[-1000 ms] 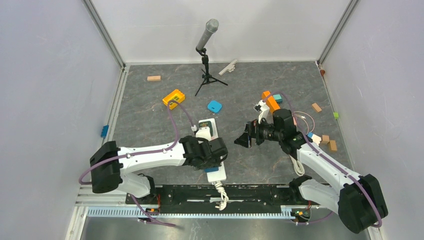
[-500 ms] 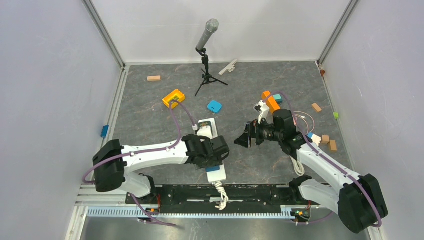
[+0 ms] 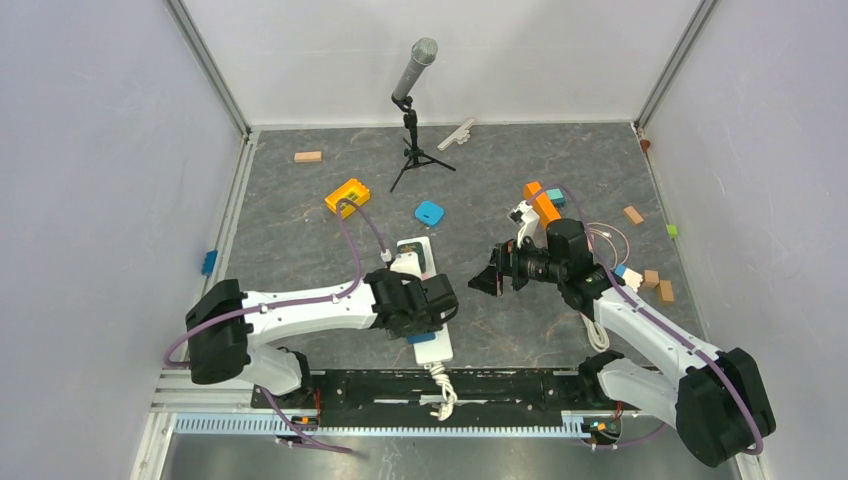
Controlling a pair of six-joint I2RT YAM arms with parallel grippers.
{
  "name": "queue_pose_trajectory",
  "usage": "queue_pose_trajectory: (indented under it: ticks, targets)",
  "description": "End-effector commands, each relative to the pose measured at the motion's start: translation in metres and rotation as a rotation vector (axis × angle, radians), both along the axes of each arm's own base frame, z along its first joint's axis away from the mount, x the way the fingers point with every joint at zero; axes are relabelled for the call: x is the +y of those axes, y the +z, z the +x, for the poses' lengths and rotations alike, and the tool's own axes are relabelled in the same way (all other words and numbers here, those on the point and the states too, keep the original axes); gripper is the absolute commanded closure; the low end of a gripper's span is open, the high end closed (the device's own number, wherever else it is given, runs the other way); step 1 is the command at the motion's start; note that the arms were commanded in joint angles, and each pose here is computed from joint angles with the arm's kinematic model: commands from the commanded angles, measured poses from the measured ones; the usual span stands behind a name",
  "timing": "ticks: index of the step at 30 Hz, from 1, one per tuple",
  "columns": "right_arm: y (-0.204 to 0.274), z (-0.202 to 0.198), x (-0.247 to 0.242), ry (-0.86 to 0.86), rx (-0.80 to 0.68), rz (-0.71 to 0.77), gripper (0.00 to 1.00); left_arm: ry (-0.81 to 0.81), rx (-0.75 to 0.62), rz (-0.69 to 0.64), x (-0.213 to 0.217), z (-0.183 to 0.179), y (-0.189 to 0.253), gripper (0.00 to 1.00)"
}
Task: Insert the plug
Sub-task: Insert the plug into the socket.
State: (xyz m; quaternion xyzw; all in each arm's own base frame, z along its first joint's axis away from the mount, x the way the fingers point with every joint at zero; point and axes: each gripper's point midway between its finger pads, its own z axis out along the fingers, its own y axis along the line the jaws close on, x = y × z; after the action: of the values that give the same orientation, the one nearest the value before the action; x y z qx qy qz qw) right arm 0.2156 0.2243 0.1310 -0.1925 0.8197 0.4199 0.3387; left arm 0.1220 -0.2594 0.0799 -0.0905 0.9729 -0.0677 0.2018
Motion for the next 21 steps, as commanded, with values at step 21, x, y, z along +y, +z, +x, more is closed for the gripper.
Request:
queue_pose_trajectory:
  ticks: [21]
  targets:
    - [0.006,0.002,0.002,0.017,-0.030,0.025,0.02,-0.041,-0.081,-0.005,-0.017,0.011,0.016,0.98]
